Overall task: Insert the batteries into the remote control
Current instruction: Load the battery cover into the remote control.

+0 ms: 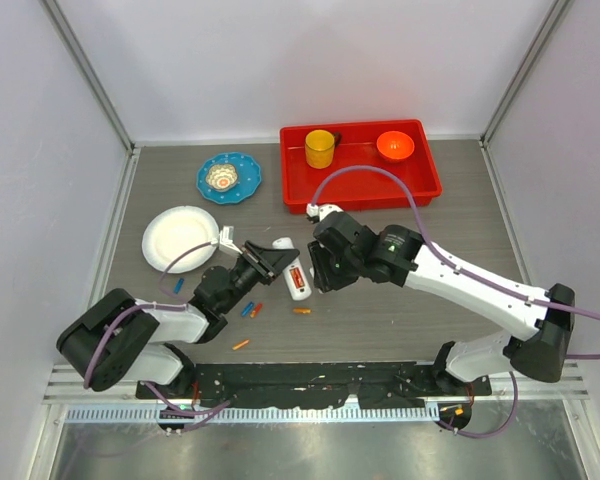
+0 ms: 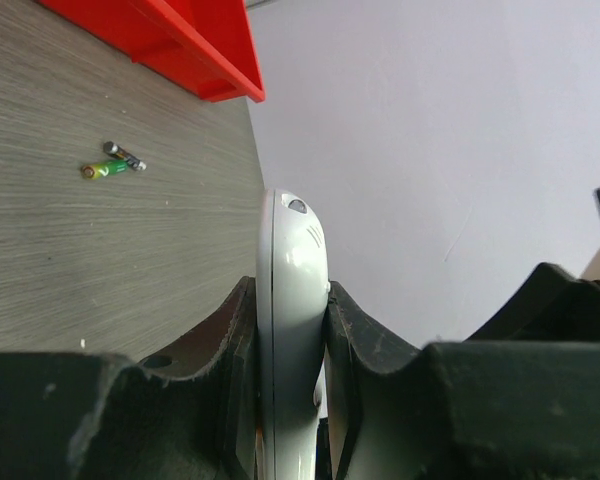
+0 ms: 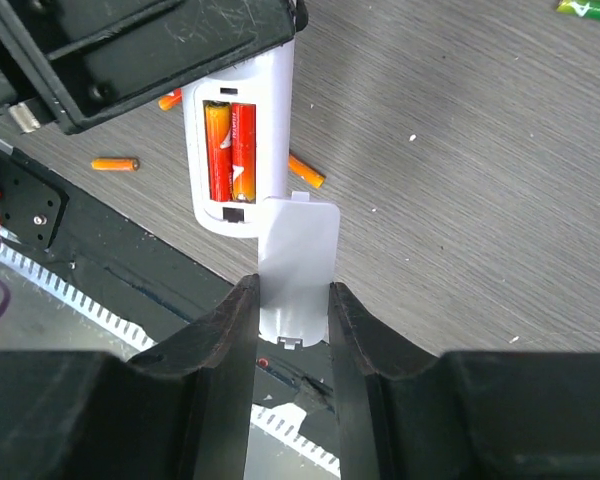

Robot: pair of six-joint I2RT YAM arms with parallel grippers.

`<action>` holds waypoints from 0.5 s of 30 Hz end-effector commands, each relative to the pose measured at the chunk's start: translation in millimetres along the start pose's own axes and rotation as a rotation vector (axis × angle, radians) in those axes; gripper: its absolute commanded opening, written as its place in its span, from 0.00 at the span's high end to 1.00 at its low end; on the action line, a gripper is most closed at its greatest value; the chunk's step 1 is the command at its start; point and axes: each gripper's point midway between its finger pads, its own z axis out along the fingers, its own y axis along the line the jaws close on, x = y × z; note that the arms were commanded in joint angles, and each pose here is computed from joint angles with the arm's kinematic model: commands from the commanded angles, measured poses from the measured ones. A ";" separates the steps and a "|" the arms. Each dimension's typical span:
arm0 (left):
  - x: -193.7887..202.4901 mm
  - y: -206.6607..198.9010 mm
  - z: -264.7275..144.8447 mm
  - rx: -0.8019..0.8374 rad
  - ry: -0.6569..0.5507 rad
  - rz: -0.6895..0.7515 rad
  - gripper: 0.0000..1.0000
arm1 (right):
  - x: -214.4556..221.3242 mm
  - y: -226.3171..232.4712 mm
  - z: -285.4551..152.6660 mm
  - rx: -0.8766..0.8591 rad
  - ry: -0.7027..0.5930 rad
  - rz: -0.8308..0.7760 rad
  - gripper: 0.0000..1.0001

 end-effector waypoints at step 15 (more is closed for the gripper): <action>-19.6 -39.4 1.7 0.178 -0.103 -0.055 1.00 | -26.0 39.5 24.3 -0.059 0.009 0.016 0.83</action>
